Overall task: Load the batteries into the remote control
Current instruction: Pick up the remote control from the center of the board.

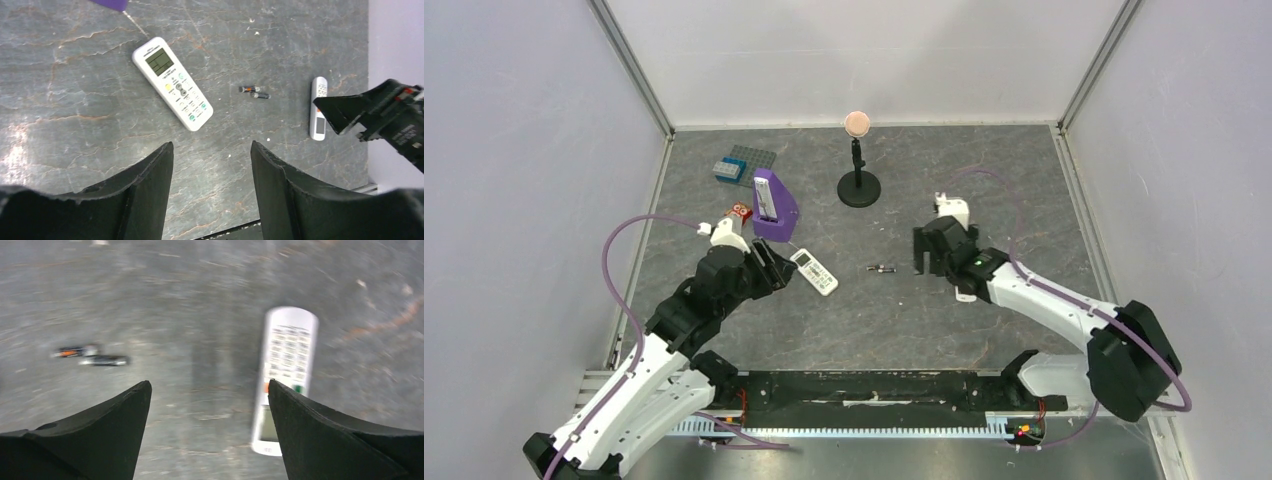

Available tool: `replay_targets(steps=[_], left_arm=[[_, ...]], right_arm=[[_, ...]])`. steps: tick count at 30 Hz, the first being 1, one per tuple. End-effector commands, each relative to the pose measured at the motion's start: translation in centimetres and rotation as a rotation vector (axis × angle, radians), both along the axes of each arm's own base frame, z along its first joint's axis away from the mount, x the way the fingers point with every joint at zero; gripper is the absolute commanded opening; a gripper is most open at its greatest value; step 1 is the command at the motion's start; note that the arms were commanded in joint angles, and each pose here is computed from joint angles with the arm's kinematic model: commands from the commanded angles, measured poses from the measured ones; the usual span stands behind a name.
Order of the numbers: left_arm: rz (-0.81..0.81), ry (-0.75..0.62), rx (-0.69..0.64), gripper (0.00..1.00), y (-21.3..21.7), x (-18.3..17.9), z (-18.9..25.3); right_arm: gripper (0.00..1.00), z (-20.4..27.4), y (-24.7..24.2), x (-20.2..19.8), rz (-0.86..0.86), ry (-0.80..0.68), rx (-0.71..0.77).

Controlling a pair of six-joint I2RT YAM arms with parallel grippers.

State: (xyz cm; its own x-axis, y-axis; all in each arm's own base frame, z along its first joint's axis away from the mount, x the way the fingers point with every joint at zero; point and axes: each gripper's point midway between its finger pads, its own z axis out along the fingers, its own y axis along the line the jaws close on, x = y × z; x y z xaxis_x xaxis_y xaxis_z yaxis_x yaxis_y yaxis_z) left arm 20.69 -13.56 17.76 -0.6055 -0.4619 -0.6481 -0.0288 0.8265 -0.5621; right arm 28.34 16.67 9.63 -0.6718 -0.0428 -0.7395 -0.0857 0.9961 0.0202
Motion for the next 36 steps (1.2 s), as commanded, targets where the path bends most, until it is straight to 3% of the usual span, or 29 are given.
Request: replay_targets(steps=[1,7,17,19,25,29,36], left_arm=[[0.001,-0.087,-0.096,0.65,-1.3,1.4,2.9],[0.009,-0.111,-0.064,0.70,-0.9,1.7,3.3],[0.047,-0.183,-0.027,0.72,0.5,2.0,4.6],[0.045,-0.199,-0.029,0.72,0.5,2.0,4.8],[0.024,-0.222,-0.019,0.72,0.4,2.0,5.0],[-0.028,-0.250,-0.008,0.72,-0.2,1.9,5.5],[-0.270,-0.409,-0.015,0.72,-3.5,1.2,8.6]], right_arm=[[0.90,-1.8,-6.2,0.2,-0.185,0.008,-0.049],[0.91,-5.1,-9.8,-0.1,-0.260,0.107,-0.009],[0.87,-7.9,-9.7,-1.6,-0.205,0.207,0.011],[0.82,-8.4,-9.9,-1.9,-0.207,0.225,-0.002],[0.46,-8.8,-9.3,-2.4,-0.174,0.252,0.012],[0.37,-6.4,-6.1,-1.7,-0.025,0.205,0.142],[0.35,1.9,3.7,-4.2,0.506,0.131,0.507]])
